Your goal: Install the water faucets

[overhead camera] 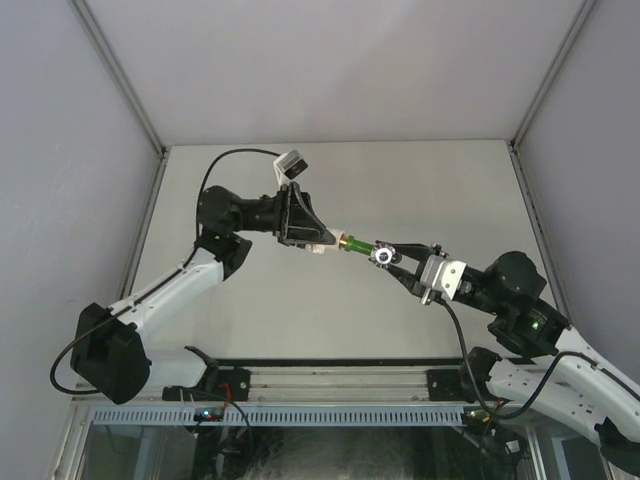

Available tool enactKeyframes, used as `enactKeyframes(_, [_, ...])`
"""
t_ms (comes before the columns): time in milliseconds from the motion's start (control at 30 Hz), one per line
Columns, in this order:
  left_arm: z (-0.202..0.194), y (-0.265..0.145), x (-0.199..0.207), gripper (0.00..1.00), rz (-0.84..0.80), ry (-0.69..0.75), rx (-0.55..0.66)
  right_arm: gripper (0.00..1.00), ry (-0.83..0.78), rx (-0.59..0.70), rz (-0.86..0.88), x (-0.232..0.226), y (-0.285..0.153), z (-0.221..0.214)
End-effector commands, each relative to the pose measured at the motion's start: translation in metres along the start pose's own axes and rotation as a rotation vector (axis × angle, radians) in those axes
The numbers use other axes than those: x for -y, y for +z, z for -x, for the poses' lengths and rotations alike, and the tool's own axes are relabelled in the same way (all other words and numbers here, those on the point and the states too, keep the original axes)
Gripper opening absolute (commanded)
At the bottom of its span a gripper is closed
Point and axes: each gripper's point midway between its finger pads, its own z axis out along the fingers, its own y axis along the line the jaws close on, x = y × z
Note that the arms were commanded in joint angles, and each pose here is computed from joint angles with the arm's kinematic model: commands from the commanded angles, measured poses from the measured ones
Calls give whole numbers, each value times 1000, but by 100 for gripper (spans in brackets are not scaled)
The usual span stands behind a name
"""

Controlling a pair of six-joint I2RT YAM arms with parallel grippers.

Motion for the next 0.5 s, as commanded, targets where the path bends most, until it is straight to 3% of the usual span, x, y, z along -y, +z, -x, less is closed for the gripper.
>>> enactKeyframes(0, [-11,1,1,0,31,59,-19,0,-47,-43,-16,4,-3,-2])
enactKeyframes(233, [-13,0,-7,0,96,74,-18,0,-159,-74,0,-2,5,-10])
enactKeyframes(467, [-13,-1,-3,0,94,106,-8,0,-122,17,-7,-9,11,-5])
